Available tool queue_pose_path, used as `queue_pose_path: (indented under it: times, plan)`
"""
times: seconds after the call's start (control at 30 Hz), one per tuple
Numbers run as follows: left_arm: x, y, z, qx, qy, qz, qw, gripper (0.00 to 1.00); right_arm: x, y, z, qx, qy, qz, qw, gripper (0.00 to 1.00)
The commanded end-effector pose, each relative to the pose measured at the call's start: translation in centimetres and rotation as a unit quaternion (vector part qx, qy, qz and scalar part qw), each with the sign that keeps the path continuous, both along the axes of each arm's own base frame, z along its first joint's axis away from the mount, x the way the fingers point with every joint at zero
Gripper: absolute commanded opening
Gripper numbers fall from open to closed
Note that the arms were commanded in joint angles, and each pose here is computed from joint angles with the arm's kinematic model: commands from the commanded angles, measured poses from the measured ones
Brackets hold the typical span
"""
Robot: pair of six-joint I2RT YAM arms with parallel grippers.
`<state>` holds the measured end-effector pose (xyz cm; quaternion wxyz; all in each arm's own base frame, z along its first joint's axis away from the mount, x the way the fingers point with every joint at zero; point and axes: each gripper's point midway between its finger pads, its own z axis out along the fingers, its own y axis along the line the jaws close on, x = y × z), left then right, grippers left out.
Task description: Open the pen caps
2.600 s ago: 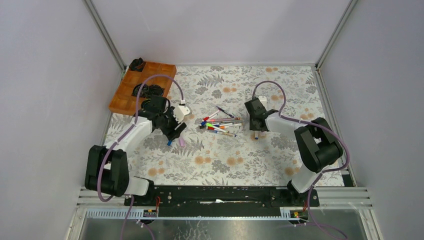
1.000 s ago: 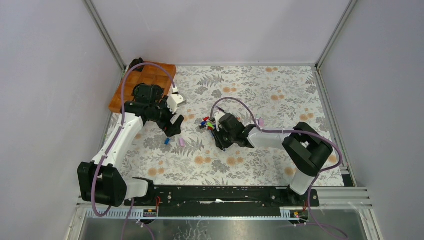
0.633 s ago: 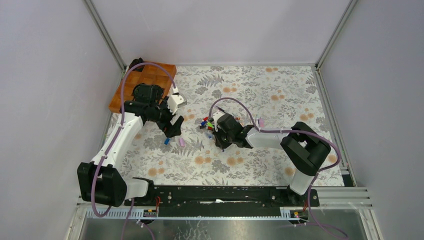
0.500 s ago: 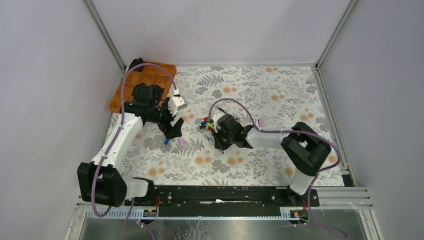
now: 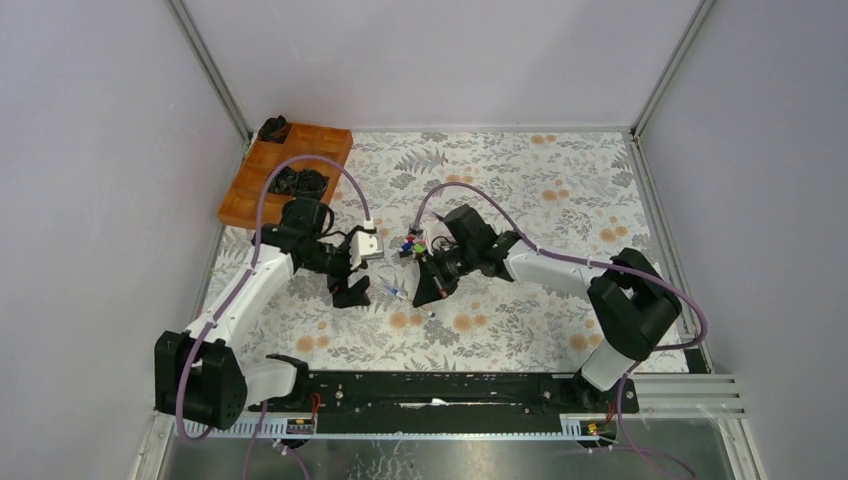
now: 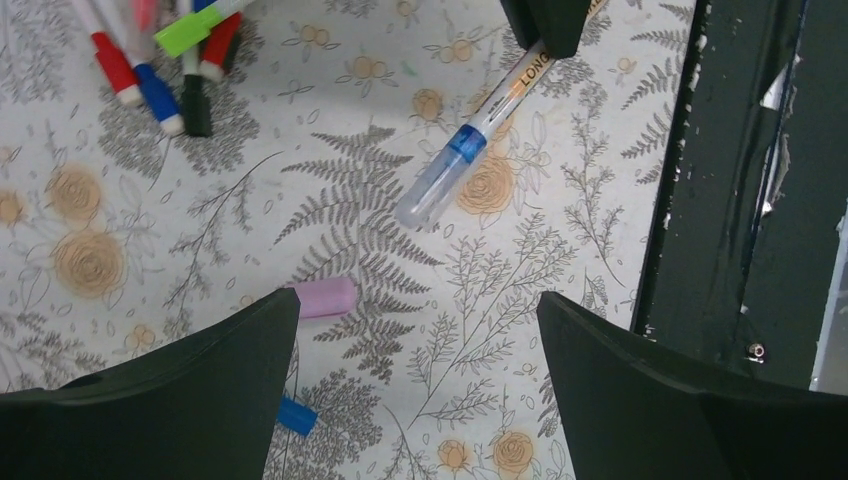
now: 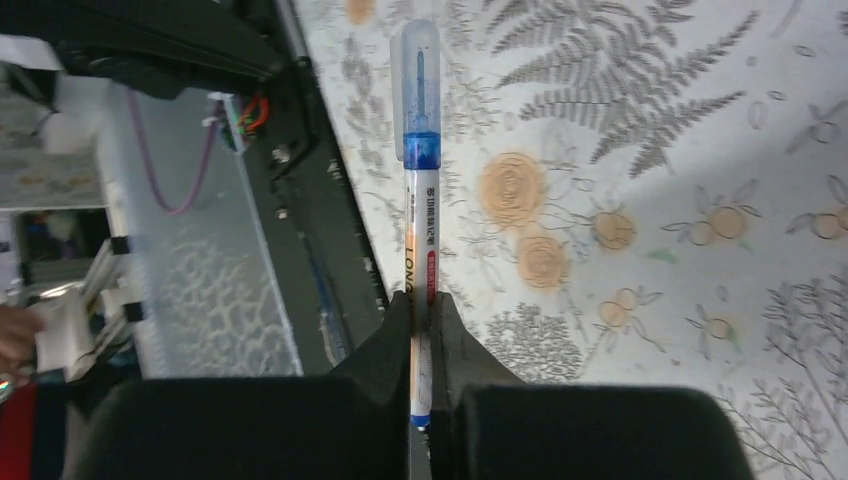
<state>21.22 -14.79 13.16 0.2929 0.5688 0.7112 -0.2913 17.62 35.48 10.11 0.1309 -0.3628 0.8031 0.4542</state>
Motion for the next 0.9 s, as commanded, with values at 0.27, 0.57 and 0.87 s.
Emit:
queue_pose_path:
  times: [0.27,0.57,0.87]
  plan:
    - [-1.4,-2.3,-0.3,-0.008,-0.074,-0.102,0.992,0.93,-3.0,1.9,4.8,0.086,0.125,0.113,0.982,0.0]
    - [-3.4,-3.0,-0.9,0.0,-0.054,-0.14,0.989,0.61,-2.2,2.5,4.5,0.076,0.128,0.099,0.984,0.0]
    - [-4.2,-3.6,-1.2,0.008,-0.045,-0.152,0.987,0.31,-1.7,3.1,4.7,0.08,0.132,0.084,0.984,0.0]
